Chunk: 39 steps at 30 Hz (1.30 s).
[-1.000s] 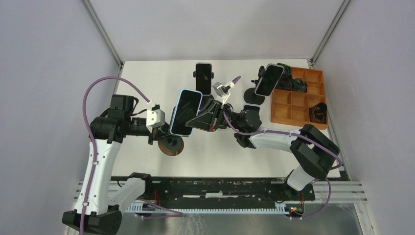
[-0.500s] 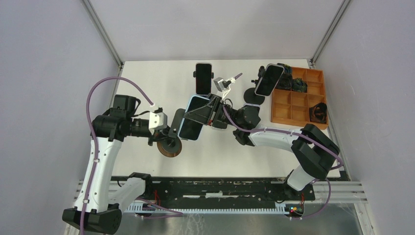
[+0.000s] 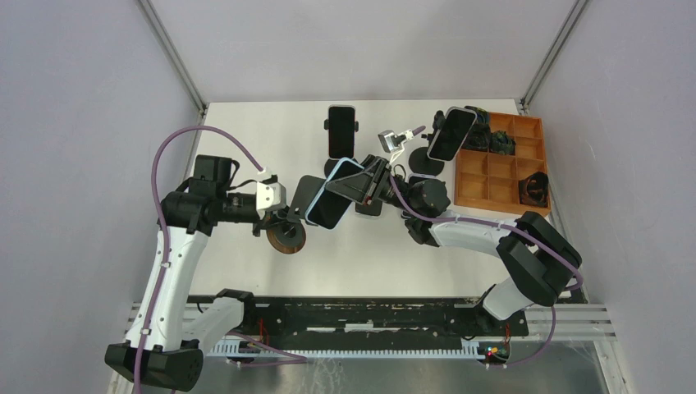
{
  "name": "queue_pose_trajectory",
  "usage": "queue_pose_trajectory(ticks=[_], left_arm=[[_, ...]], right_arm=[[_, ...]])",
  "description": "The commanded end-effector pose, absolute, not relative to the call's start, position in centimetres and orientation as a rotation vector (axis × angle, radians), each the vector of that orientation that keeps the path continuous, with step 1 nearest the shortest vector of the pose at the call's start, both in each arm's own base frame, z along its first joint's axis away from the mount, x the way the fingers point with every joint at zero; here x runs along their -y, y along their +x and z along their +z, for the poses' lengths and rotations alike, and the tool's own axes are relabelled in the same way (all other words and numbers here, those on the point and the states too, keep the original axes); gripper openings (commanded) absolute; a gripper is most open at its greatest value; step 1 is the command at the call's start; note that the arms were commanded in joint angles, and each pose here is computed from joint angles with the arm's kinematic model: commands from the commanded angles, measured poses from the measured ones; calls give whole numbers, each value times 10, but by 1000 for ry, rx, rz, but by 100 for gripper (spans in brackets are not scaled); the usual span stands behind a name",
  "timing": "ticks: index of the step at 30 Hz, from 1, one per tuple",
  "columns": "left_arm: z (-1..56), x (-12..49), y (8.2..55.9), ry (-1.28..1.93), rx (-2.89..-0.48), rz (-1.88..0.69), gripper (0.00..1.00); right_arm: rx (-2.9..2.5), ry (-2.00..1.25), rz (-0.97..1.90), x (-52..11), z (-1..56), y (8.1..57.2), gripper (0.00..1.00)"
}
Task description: Remove the phone from the phone stand
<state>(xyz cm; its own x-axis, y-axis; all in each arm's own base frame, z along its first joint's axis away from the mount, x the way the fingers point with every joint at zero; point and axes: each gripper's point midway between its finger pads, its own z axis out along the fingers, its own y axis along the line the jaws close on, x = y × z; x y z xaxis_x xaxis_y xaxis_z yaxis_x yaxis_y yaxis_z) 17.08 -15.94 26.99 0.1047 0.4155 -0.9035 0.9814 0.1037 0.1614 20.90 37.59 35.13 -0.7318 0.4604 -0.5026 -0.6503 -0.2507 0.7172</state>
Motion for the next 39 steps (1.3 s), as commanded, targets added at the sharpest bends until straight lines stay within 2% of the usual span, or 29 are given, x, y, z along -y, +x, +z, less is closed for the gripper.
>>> queue_pose_trajectory(ticks=[1, 5, 14, 17, 23, 29, 39], left_arm=[[282, 158, 193, 1387, -1471, -712, 2], [280, 154, 203, 1347, -1526, -673, 2], [262, 136, 232, 1278, -1687, -573, 2], [260, 134, 237, 1257, -1705, -561, 2], [264, 123, 252, 1245, -1717, -467, 2], [280, 115, 262, 1235, -1694, -413, 2], [305, 131, 245, 1196, -1659, -573, 2]], right_arm=[[-1157, -221, 2086, -358, 385, 198, 37], [-1185, -190, 2097, -358, 378, 201, 31], [-1193, -138, 2064, -341, 375, 212, 30], [-1207, -134, 2057, -340, 373, 213, 17], [-1256, -124, 1975, -326, 362, 221, 4], [-1572, -251, 1778, -360, 298, 217, 0], [-1962, -466, 1752, -467, 180, 175, 0]])
